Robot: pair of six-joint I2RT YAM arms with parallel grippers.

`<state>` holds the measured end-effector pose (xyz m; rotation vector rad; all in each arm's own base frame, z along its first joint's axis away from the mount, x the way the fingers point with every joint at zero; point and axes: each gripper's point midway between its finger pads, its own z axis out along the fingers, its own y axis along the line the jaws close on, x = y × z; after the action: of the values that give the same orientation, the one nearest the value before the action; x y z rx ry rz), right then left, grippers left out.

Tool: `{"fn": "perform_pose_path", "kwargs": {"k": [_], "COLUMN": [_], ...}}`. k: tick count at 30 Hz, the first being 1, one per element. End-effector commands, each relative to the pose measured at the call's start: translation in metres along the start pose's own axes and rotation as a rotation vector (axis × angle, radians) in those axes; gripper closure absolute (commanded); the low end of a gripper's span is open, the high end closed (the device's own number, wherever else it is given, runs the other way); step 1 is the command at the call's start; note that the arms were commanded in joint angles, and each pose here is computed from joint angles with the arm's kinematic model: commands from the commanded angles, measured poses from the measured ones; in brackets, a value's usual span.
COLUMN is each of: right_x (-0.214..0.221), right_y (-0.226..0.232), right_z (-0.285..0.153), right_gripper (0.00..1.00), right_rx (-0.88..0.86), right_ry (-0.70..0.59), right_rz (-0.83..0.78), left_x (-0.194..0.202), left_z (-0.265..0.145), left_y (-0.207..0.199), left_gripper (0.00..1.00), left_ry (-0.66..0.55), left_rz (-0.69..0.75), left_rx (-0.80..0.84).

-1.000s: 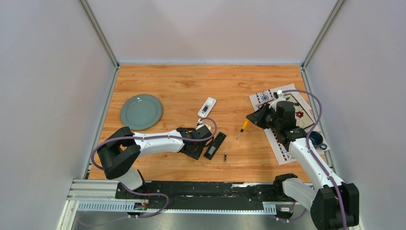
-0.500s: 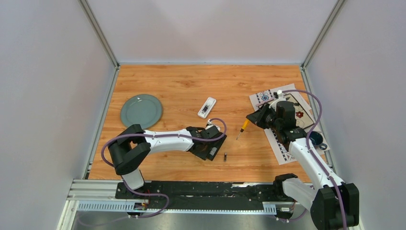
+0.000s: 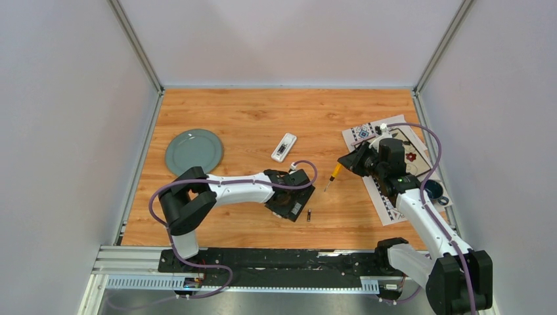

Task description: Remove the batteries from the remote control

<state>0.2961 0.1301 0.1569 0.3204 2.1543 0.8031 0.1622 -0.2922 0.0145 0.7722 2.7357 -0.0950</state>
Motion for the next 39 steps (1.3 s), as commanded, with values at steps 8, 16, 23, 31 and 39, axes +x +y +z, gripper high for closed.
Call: {"fn": "perform_pose_path", "kwargs": {"k": [8, 16, 23, 31, 39], "right_x": [-0.017, -0.019, -0.019, -0.017, -0.004], "right_y": [0.009, 0.011, 0.015, 0.025, 0.047], "right_z": [0.001, 0.004, 0.01, 0.019, 0.035], "right_gripper": [1.0, 1.0, 1.0, 1.0, 1.0], "right_rx": [-0.024, -0.033, -0.051, -0.075, -0.115], "right_ry": [-0.05, -0.044, -0.032, -0.015, 0.028], "right_rz": [-0.036, -0.04, -0.031, -0.035, -0.058], "left_x": [-0.047, -0.046, -0.033, -0.021, -0.012], "left_z": [-0.016, -0.023, -0.014, -0.015, -0.01], "left_y": [-0.08, -0.027, -0.002, 0.019, 0.031], "left_gripper": [1.0, 1.0, 1.0, 1.0, 0.9], "left_ry": [-0.184, -0.21, -0.18, -0.157, -0.131], "left_rz": [0.025, -0.015, 0.001, 0.031, 0.058], "left_rx": [0.281, 0.226, 0.173, 0.109, 0.072]}}
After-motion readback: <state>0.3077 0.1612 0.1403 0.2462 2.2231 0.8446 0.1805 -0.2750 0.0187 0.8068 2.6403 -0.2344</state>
